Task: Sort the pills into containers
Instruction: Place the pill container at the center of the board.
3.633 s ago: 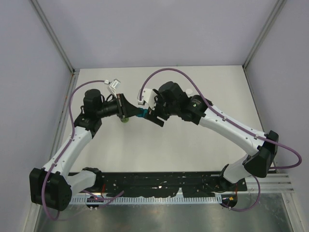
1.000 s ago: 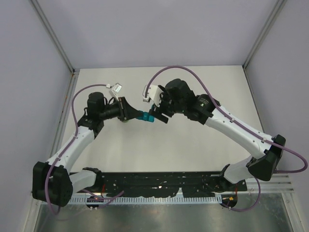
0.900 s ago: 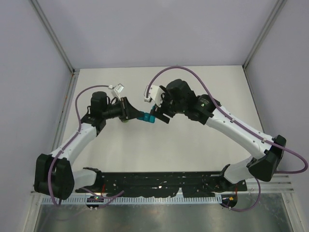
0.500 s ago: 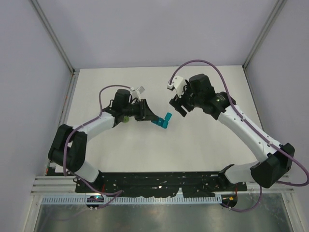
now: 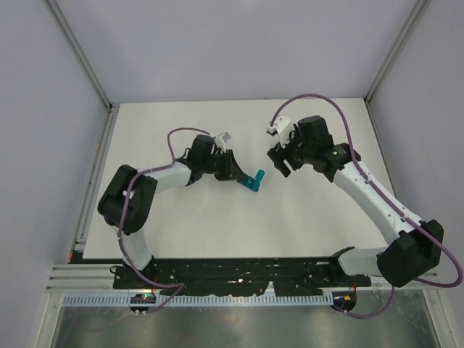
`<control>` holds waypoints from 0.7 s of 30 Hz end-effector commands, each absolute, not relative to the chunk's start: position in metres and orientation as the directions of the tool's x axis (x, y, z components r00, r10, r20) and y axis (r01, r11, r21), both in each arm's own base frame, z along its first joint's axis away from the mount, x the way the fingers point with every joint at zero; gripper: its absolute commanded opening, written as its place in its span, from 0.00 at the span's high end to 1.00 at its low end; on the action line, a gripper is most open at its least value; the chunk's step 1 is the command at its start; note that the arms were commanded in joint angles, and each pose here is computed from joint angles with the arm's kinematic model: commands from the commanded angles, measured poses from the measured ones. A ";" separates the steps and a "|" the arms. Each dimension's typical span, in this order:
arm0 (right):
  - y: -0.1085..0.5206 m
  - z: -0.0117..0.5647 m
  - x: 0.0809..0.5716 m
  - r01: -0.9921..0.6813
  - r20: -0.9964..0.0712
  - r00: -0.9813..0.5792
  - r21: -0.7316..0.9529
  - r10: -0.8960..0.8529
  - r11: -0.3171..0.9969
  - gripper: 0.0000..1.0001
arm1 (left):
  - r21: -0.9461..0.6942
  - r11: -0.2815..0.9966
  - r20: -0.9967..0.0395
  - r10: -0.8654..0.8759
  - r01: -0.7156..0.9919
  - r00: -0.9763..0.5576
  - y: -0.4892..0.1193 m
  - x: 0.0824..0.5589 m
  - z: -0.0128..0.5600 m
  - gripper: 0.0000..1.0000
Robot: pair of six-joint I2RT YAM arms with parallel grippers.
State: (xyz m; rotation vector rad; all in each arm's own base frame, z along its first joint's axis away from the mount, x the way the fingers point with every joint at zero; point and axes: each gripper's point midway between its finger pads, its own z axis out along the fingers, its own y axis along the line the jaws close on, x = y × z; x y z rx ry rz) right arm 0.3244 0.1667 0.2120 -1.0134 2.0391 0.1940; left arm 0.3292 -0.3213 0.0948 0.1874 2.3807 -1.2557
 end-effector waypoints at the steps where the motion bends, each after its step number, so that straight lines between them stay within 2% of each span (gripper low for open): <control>1: 0.168 0.231 0.329 -0.699 -0.790 -0.287 -0.214 -0.542 0.683 0.22 | -0.746 0.560 -0.499 -0.110 0.362 -0.859 -0.333 0.345 0.106 1.00; 3: 0.167 0.229 0.327 -0.698 -0.789 -0.292 -0.211 -0.541 0.685 0.22 | -0.745 0.569 -0.490 -0.111 0.349 -0.865 -0.332 0.345 0.098 0.98; 12: 0.164 0.218 0.323 -0.699 -0.782 -0.308 -0.200 -0.542 0.686 0.22 | -0.755 0.578 -0.449 -0.112 0.309 -0.887 -0.333 0.344 0.082 0.76; 21: 0.162 0.213 0.320 -0.700 -0.778 -0.308 -0.204 -0.548 0.684 0.22 | -0.733 0.611 -0.442 -0.097 0.297 -0.892 -0.329 0.344 0.068 0.71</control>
